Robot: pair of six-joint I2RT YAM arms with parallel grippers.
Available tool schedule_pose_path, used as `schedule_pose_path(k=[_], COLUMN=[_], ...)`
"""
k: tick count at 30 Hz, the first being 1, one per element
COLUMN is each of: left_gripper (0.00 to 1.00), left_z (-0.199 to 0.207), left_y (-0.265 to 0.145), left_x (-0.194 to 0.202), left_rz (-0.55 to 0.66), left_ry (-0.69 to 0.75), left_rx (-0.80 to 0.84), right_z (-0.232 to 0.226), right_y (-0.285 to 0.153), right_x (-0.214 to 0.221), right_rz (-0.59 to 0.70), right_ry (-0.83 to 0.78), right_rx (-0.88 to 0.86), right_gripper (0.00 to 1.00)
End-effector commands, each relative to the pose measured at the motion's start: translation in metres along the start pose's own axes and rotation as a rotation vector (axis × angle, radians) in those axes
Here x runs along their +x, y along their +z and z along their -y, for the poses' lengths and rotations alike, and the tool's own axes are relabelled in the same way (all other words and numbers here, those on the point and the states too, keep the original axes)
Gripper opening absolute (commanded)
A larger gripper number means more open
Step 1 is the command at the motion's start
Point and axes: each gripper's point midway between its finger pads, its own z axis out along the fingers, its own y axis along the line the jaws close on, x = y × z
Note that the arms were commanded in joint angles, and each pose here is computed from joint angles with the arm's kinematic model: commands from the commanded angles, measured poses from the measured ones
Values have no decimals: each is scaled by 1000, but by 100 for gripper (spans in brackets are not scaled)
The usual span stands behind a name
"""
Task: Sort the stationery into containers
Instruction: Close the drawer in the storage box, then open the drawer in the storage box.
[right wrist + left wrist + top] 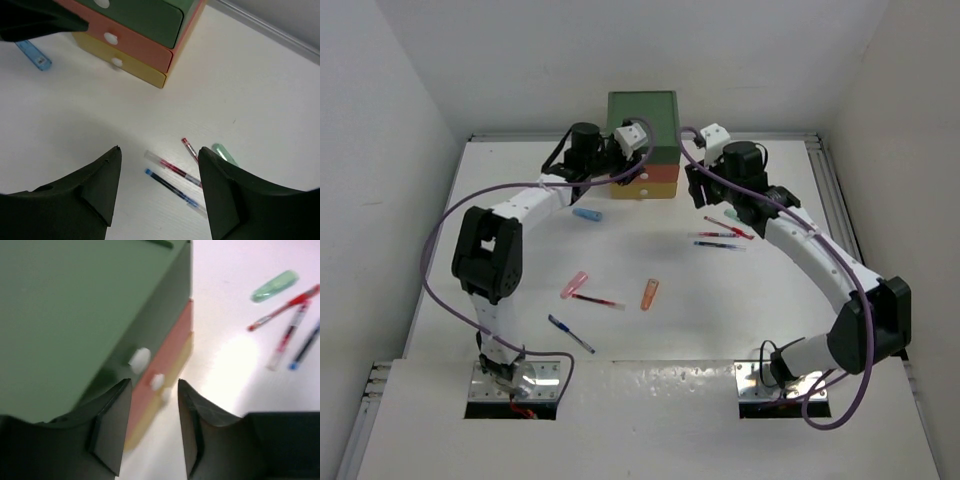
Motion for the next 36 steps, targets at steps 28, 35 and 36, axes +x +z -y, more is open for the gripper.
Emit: schedule_pose_path(k=[28, 35, 36], left_gripper=[71, 61, 60], left_z=[-87, -93, -94], left_y=[-28, -8, -7], left_x=[-97, -85, -82], left_rz=[163, 138, 130], left_ry=[-200, -266, -276], left_rx=[-114, -80, -79], right_z=[-90, -89, -87], right_y=[87, 103, 104], right_x=[-10, -17, -19], right_rz=[186, 283, 298], right_ry=[1056, 1102, 1106], right_rx=[-90, -100, -98], right_gripper=[71, 48, 48])
